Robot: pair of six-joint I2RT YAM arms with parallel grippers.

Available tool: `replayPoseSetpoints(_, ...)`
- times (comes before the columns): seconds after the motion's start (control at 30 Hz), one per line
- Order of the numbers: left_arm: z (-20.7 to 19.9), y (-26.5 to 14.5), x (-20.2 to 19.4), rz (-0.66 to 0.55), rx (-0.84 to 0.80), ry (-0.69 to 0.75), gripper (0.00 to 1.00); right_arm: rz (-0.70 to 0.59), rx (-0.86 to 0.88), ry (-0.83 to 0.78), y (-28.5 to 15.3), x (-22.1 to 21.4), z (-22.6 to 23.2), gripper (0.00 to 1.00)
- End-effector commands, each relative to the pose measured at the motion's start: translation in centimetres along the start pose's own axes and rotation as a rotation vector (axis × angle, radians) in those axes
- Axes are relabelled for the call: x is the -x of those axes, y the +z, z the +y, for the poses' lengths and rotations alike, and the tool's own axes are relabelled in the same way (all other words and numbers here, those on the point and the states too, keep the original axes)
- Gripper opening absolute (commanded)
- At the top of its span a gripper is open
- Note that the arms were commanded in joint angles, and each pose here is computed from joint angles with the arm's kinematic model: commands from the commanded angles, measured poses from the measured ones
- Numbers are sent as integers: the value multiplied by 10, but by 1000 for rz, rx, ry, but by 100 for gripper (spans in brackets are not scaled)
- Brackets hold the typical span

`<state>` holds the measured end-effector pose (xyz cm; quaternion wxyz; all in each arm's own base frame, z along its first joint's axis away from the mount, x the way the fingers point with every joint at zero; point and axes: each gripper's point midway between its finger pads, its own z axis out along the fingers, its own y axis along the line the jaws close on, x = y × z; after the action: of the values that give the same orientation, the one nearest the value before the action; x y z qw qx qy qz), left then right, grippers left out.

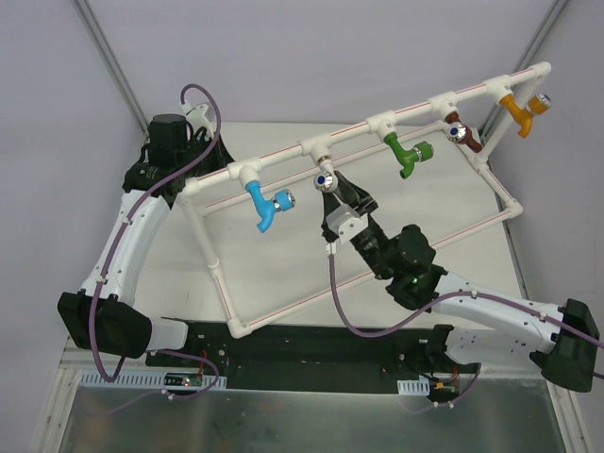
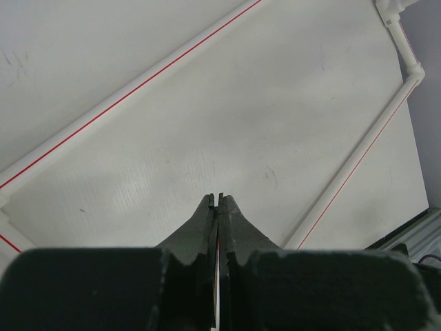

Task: Install the water faucets

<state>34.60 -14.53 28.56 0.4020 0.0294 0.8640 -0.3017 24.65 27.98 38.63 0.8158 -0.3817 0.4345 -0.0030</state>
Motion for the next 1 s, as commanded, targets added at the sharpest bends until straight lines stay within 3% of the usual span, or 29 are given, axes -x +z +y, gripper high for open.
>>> replayPoseSetpoints(0.0,20,14,-50,162,66,-43,0,51,-207,206,-2,-9,-34,0)
replayPoseSetpoints(0.97,22,12,-49,151,78,-38,0,171,-614,1142,-31,-63,-42,0)
